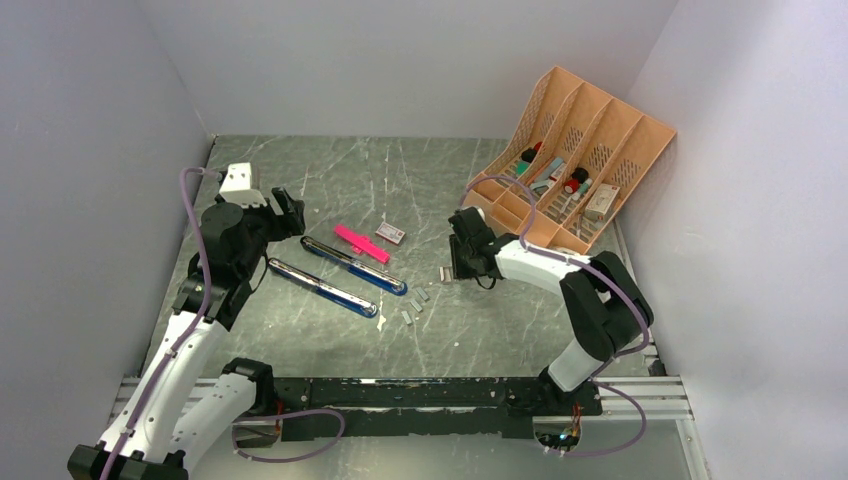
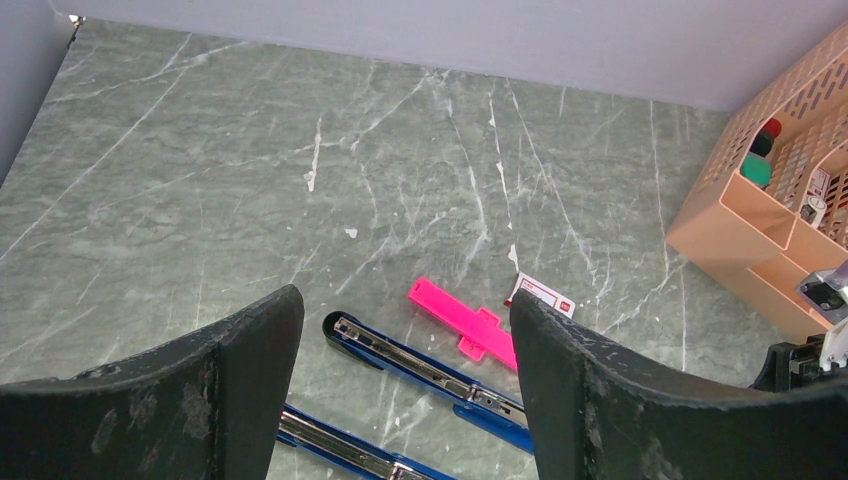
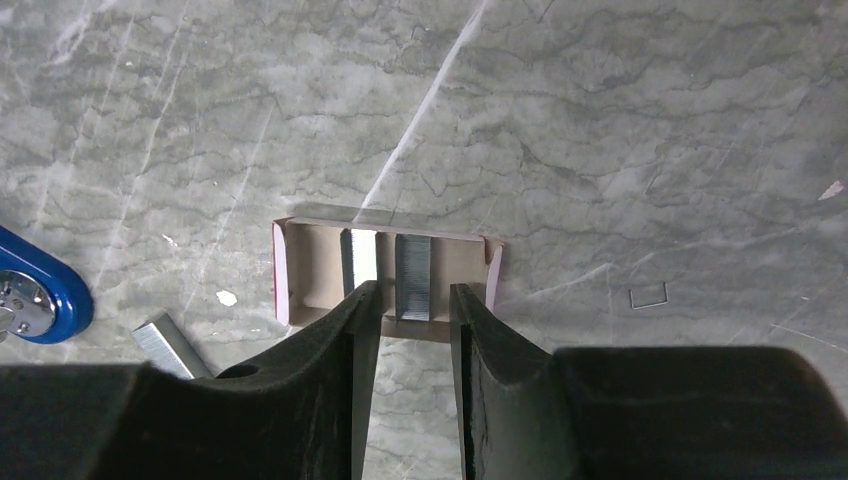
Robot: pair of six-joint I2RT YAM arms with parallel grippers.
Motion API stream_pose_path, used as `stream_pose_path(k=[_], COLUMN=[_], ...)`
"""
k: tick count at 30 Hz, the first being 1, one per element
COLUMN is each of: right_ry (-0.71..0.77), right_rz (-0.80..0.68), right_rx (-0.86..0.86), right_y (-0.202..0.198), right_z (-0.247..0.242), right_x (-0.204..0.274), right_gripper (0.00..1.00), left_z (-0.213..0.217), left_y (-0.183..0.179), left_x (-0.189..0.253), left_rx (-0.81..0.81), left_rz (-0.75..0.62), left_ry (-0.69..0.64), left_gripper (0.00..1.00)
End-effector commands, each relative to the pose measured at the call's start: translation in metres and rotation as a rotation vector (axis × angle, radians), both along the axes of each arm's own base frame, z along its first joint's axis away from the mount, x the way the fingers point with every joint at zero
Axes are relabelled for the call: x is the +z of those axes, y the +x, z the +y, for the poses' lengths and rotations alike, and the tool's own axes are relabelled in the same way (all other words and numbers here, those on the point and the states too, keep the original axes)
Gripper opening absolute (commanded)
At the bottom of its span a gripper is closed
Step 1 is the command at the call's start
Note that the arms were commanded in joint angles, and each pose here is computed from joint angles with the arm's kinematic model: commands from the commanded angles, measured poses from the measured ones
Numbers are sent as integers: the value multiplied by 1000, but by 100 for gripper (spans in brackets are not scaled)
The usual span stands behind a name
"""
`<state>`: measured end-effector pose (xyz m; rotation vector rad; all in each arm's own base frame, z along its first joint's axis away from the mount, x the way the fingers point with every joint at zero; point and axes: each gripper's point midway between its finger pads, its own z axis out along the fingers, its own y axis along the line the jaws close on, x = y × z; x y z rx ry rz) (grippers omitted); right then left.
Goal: Load the staples into the stapler
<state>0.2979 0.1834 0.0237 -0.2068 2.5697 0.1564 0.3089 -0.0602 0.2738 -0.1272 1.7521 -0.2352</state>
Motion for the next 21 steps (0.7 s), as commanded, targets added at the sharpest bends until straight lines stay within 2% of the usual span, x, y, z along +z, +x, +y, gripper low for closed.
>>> stream_pose_path(k=[1,14,21], right_ry=[4,-7,-7], right_rz=[10,11,5], right_rx=[-5,-11,-14], right_y=[3,3,4], right_z=[1,-1,-2], right_x=[-4,-4,-2], right_gripper=[35,27,27], left_z=[0,0,0], left_y=[1,1,0], left_x=[11,11,11], left_rx=[-12,-11,-12], left_rz=[-40,-39,-39], left_ry=[-6,-7,-6], left_gripper=[80,80,80])
